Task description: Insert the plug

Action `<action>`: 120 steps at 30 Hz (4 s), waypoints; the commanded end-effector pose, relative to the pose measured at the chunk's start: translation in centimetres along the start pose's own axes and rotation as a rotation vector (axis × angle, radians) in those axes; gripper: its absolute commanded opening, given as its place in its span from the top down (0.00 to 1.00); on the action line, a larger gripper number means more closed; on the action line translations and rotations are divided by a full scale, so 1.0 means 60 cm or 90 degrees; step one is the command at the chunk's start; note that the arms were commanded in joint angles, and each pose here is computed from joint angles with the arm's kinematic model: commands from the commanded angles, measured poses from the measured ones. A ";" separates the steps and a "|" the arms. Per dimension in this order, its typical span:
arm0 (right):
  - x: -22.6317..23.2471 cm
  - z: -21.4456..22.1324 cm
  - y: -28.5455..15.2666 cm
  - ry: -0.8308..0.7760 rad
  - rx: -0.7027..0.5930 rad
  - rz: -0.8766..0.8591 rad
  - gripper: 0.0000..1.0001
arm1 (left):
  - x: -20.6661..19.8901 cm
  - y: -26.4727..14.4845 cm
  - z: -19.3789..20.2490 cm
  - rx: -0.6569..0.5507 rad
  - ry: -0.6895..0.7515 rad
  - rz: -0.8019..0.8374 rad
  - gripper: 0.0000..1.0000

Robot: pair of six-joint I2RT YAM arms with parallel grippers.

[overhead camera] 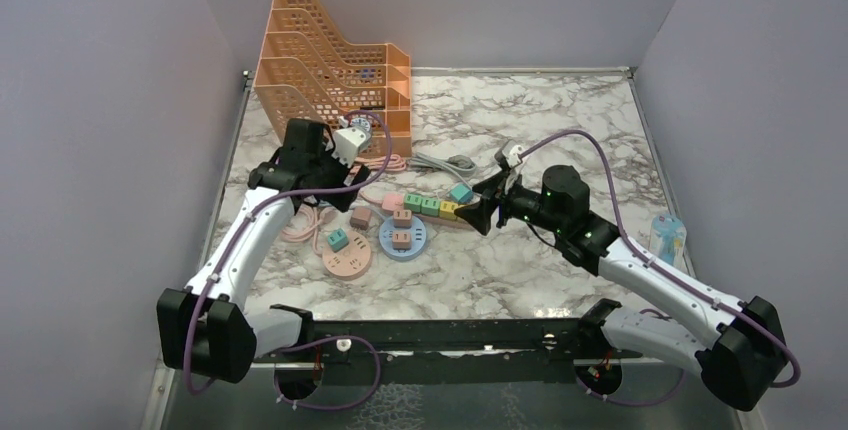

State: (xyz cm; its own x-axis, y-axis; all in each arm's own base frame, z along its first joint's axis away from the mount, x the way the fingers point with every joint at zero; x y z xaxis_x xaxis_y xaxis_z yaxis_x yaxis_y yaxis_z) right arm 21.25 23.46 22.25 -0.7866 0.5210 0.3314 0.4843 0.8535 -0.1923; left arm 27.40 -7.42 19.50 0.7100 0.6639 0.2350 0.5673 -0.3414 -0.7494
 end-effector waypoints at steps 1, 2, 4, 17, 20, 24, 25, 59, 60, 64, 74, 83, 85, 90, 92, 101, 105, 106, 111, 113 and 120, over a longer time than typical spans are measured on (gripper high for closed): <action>-0.024 -0.004 0.001 0.079 -0.009 0.097 0.32 | -0.013 0.014 0.019 -0.004 -0.022 -0.033 0.15; -0.027 -0.001 0.001 0.086 -0.010 0.107 0.32 | -0.021 0.019 0.021 -0.009 -0.022 -0.020 0.15; -0.031 0.003 0.001 0.089 -0.010 0.116 0.32 | -0.029 0.033 0.023 -0.015 -0.042 -0.005 0.15; -0.042 0.015 -0.002 0.095 -0.017 0.139 0.32 | -0.060 0.123 0.053 0.045 -0.126 0.051 0.50; -0.044 0.017 -0.001 0.094 -0.016 0.142 0.32 | -0.066 0.136 0.055 0.062 -0.123 0.049 0.46; -0.047 0.019 0.000 0.093 -0.017 0.146 0.32 | -0.069 0.153 0.061 0.097 -0.106 0.036 0.43; -0.047 0.020 0.000 0.093 -0.016 0.148 0.32 | -0.070 0.155 0.064 0.108 -0.099 0.034 0.43; -0.042 -0.001 0.000 0.140 -0.021 0.161 0.30 | -0.070 0.100 -0.018 -0.005 0.009 0.104 0.68; -0.039 -0.004 0.003 0.164 -0.017 0.162 0.30 | -0.069 0.090 -0.029 -0.029 0.018 0.103 0.68; -0.024 -0.004 0.026 0.248 0.049 0.149 0.32 | -0.066 0.055 -0.076 -0.133 0.049 0.092 0.68; 0.064 -0.060 0.084 0.376 0.102 -0.048 0.32 | -0.122 -0.021 -0.146 -0.398 0.186 0.123 0.66; 0.103 -0.064 0.135 0.388 0.126 -0.044 0.35 | -0.164 -0.042 -0.146 -0.470 0.284 0.172 0.67; 0.101 -0.059 0.137 0.390 0.129 -0.033 0.36 | -0.170 -0.044 -0.144 -0.476 0.290 0.181 0.67; 0.095 -0.052 0.145 0.390 0.138 -0.023 0.41 | -0.183 -0.047 -0.137 -0.489 0.307 0.207 0.67; 0.093 -0.047 0.151 0.391 0.144 -0.017 0.44 | -0.188 -0.048 -0.133 -0.490 0.317 0.214 0.67; 0.093 -0.041 0.171 0.397 0.161 -0.028 0.65 | -0.191 -0.052 -0.128 -0.492 0.329 0.214 0.66; 0.095 -0.041 0.176 0.374 0.162 -0.048 0.95 | -0.177 -0.052 -0.126 -0.468 0.293 0.174 0.42; 0.092 -0.043 0.178 0.362 0.159 -0.046 0.99 | -0.165 -0.050 -0.124 -0.452 0.270 0.142 0.36; 0.079 -0.052 0.187 0.276 0.135 -0.044 0.99 | -0.092 -0.068 -0.105 -0.367 0.128 -0.063 0.17; 0.073 -0.056 0.192 0.229 0.127 -0.047 0.99 | -0.072 -0.094 -0.101 -0.362 0.068 -0.127 0.01; 0.070 -0.042 0.215 0.041 0.151 -0.140 0.99 | 0.015 -0.240 -0.077 -0.378 -0.175 -0.414 0.01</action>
State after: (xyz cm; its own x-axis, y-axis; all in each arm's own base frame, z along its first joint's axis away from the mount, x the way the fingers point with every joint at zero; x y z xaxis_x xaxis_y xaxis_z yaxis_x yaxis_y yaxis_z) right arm 24.67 35.49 22.98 -0.6582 0.4539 0.6006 0.2820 0.8884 -0.3623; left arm 22.83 -10.35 28.60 0.4704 0.7926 0.3880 0.8822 -0.4325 -0.1862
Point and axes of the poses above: each gripper's point midway between its finger pads, its own y axis out along the fingers, its own x axis along the line the jaws close on, z = x × y, the point moved 4 cm from there along -y, back along the fingers, and after that the axes turned 12 degrees about y, right-handed, at the moved point
